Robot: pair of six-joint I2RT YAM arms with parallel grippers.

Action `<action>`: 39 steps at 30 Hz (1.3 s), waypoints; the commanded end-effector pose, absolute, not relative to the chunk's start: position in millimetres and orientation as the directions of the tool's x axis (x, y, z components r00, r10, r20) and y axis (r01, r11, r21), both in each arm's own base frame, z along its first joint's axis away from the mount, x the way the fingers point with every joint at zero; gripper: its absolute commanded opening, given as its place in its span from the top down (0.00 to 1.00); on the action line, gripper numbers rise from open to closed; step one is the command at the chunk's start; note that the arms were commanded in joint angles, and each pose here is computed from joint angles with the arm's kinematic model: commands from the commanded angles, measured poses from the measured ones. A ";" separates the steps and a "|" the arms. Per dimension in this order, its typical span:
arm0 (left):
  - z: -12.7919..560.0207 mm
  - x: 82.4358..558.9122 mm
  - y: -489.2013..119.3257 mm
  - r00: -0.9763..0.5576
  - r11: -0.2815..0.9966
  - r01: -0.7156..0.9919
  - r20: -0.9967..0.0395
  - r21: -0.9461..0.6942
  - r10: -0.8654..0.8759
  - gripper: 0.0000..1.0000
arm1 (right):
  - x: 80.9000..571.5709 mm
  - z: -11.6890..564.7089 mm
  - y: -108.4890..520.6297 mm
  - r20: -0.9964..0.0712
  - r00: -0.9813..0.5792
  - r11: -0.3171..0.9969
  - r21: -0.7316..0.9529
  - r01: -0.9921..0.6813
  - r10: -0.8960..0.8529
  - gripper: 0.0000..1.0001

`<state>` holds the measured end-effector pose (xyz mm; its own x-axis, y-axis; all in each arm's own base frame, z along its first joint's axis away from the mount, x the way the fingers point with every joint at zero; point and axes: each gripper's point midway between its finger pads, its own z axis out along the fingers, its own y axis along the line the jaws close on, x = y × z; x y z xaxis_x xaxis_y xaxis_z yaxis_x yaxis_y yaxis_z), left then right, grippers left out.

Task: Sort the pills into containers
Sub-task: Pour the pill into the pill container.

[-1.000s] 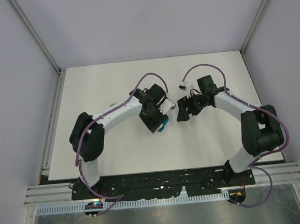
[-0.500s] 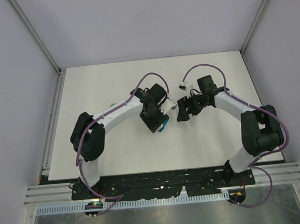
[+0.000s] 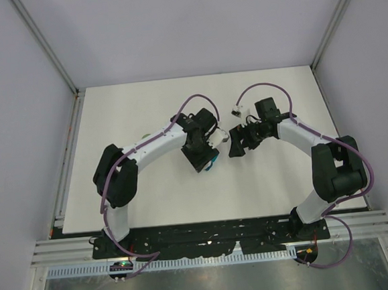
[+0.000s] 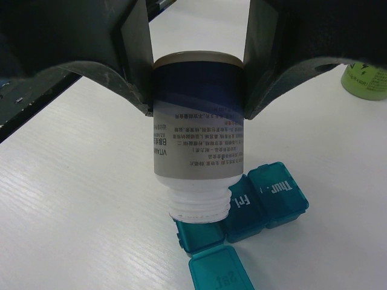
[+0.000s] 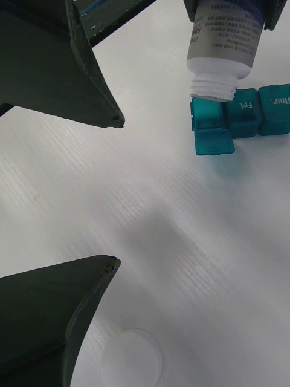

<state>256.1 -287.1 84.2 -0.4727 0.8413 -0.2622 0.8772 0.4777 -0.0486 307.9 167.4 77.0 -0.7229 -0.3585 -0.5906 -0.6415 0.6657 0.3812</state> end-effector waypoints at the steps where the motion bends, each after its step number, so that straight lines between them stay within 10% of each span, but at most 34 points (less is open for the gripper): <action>1: 94.3 260.2 -292.9 -0.466 0.475 0.879 -0.280 -0.037 0.840 1.00 | 314.2 81.6 167.2 -0.604 -0.715 0.669 0.372 -0.643 -0.352 0.10; 39: 91.3 260.9 -293.0 -0.466 0.474 0.880 -0.251 -0.032 0.849 1.00 | 312.9 81.0 167.9 -0.601 -0.718 0.666 0.379 -0.643 -0.351 0.10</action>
<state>258.2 -287.7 79.6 -0.4756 0.8479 -0.2341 0.8765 0.4793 -0.0446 307.3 166.9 76.8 -0.7255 -0.3582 -0.5876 -0.6394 0.6667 0.3830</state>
